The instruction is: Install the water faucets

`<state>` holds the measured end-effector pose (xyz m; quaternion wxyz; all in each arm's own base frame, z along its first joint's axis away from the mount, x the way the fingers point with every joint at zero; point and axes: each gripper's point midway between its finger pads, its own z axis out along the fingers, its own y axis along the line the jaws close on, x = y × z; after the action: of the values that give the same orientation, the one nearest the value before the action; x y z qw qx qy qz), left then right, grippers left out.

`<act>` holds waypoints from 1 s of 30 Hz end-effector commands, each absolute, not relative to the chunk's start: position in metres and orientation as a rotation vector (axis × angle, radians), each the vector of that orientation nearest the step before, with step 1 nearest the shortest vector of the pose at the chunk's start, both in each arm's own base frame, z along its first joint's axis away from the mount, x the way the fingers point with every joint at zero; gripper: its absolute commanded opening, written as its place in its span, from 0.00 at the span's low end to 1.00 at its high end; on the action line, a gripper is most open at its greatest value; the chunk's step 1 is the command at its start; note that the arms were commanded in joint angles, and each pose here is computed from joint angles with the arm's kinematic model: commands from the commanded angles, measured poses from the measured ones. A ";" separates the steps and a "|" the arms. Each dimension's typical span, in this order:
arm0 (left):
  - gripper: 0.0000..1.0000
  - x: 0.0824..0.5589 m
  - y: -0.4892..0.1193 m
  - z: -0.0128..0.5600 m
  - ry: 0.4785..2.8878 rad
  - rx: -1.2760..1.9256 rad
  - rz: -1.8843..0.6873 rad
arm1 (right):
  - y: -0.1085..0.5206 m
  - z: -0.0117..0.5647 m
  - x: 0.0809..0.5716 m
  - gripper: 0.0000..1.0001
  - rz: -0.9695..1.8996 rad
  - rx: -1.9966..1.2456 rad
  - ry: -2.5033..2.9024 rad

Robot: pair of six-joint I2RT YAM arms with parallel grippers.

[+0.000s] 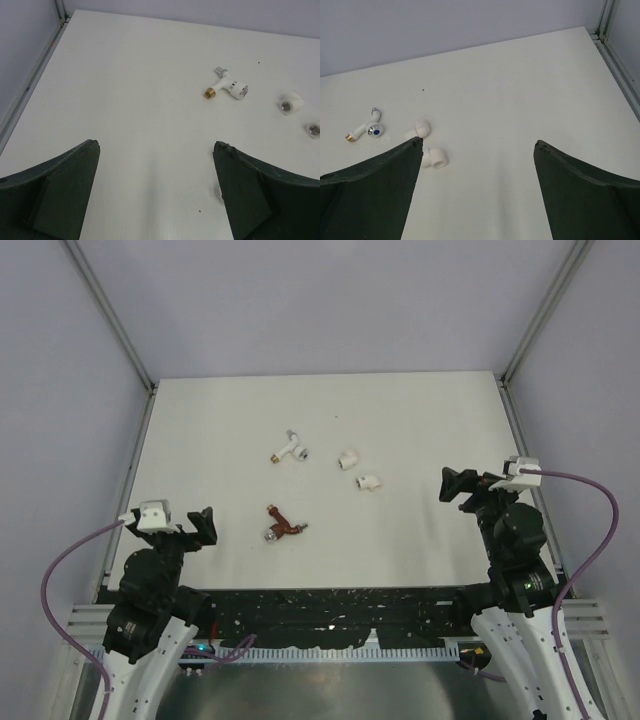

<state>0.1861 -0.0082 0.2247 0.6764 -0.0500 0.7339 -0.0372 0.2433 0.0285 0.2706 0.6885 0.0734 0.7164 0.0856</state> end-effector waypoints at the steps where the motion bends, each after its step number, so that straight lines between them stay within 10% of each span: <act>1: 1.00 0.175 -0.003 0.253 1.493 -0.137 -0.121 | 0.033 0.284 0.240 0.95 0.246 0.187 1.591; 30: 1.00 0.181 -0.019 0.239 1.666 -0.138 -0.183 | 0.230 0.188 0.280 0.96 0.451 -0.461 2.169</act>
<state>0.1832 -0.0126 0.2257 0.6613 -0.0602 0.7456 -0.0560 0.2694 0.2090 0.1919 0.4335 -0.1548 0.8583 0.2267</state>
